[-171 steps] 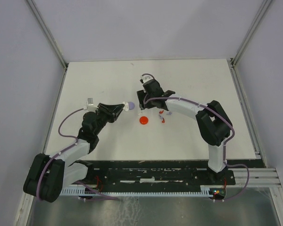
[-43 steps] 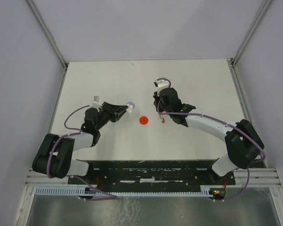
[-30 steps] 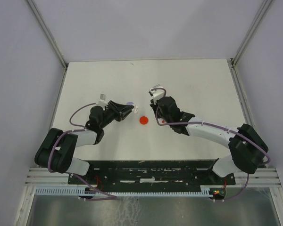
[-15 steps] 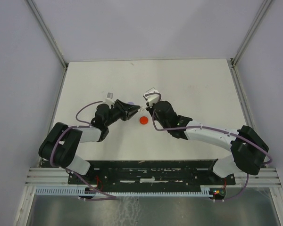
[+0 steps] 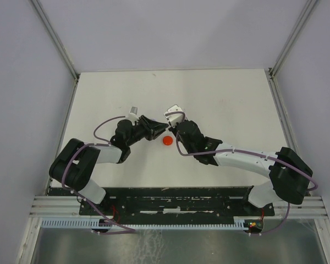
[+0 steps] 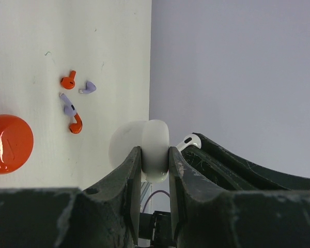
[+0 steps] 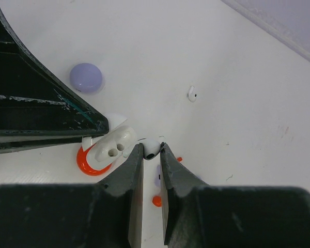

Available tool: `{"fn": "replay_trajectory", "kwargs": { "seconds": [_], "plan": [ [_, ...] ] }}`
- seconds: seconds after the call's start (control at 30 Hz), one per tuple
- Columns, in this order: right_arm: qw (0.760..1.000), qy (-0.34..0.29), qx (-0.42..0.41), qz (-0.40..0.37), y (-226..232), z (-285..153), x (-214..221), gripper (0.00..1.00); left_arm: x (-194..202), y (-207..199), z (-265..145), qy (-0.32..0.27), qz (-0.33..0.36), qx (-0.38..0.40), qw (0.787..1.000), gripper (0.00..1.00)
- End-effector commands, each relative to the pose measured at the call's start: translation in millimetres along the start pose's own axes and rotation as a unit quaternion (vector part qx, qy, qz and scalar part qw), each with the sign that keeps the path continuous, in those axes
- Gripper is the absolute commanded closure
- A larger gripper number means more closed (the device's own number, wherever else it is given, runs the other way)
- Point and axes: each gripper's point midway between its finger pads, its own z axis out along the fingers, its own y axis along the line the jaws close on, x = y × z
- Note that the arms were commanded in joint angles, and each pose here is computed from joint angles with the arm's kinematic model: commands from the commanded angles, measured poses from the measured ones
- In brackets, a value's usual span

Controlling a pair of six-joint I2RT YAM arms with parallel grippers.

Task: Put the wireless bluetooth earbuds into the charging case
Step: Place the earbud in the charging case.

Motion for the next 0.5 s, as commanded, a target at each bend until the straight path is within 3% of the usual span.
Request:
{"fn": "replay_trajectory", "kwargs": {
  "seconds": [0.0,0.47],
  "plan": [
    [0.999,-0.039,0.027,0.004,-7.6,-2.6,-26.2,0.85,3.1,-28.4,6.0,0.016,0.0,0.046,0.999,0.97],
    [0.997,-0.031,0.061,-0.043,-5.9,2.2,-16.4,0.85,8.8,-31.7,8.5,0.029,0.0,0.052,0.998,0.97]
  ]
}}
